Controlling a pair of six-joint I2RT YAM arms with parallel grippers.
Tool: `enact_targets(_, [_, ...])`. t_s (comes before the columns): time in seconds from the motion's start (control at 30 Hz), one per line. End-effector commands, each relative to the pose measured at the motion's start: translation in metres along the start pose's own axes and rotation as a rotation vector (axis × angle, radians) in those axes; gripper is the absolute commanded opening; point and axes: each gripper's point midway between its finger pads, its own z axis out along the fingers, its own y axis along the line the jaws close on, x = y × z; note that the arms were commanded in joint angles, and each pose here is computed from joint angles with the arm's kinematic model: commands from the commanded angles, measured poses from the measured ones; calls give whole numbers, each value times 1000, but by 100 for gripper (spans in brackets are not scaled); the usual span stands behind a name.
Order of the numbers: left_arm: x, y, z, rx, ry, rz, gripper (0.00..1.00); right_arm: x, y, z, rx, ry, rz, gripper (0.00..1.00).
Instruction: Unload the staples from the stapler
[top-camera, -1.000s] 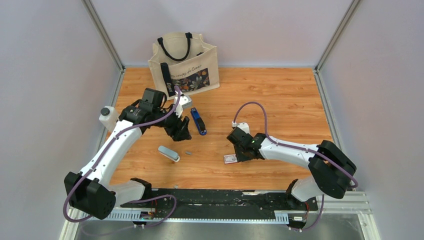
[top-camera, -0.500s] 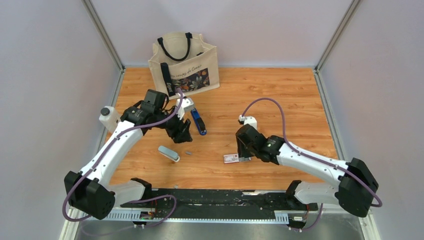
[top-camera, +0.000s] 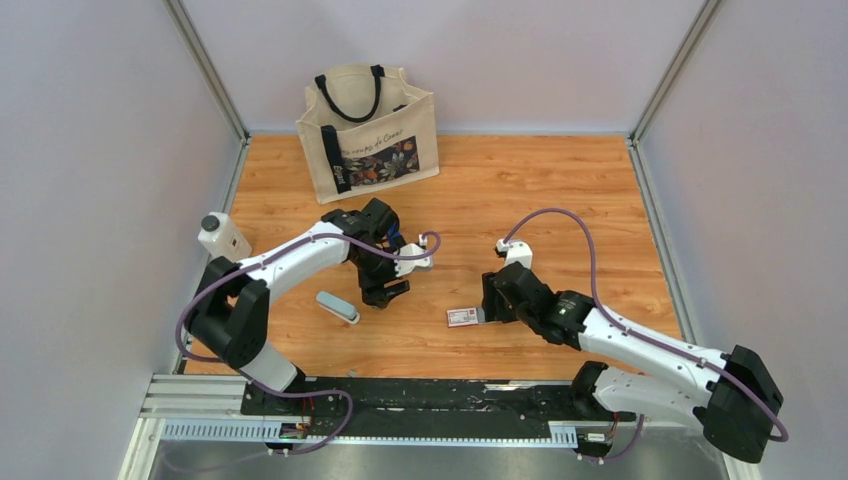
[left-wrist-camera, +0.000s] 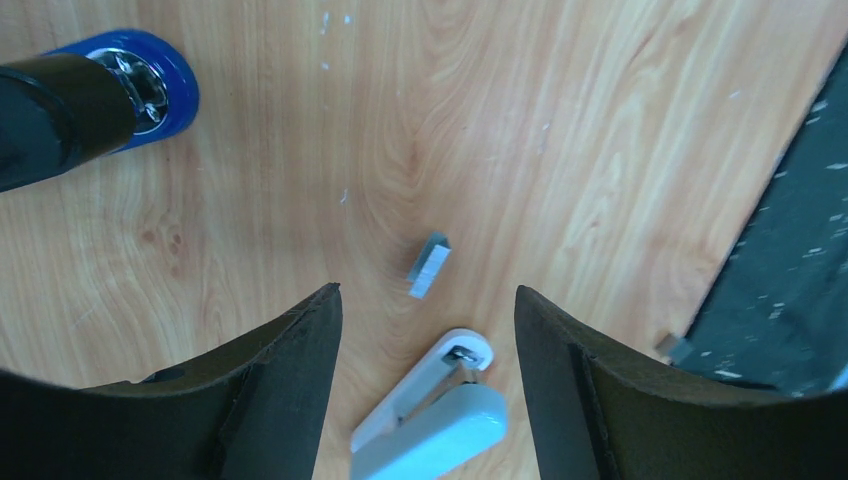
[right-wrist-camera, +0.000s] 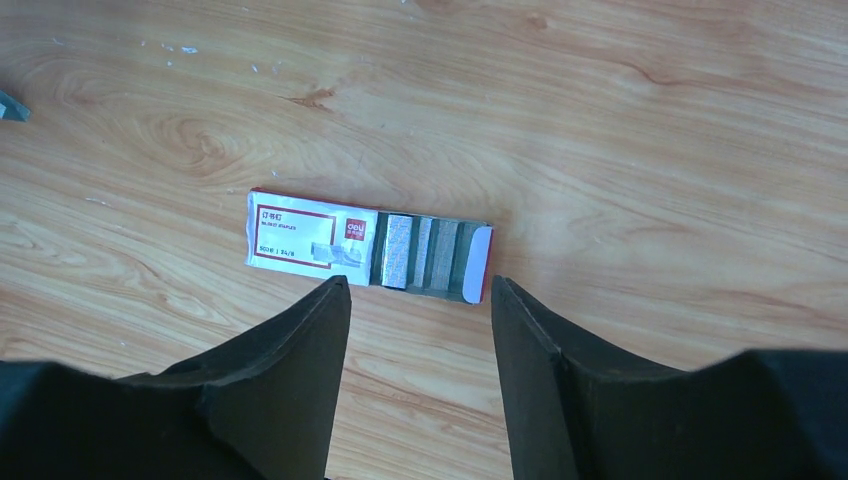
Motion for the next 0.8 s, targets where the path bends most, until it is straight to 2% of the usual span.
enact_targets(0.0, [17,20,7,-42,121,160,72,-20,-1,-2,-18,-112,41,58])
enact_targets(0.3, [37,17,27,-19,206,230,64,-10,-1,9,-27,-90,56,57])
enact_targets(0.5, [39,7,37,17,218,237,62,-10,-2,8,-27,-93,54,57])
enact_targets(0.77, [32,12,41,-16,192,235,61,-8,-3,7,-38,-109,85,57])
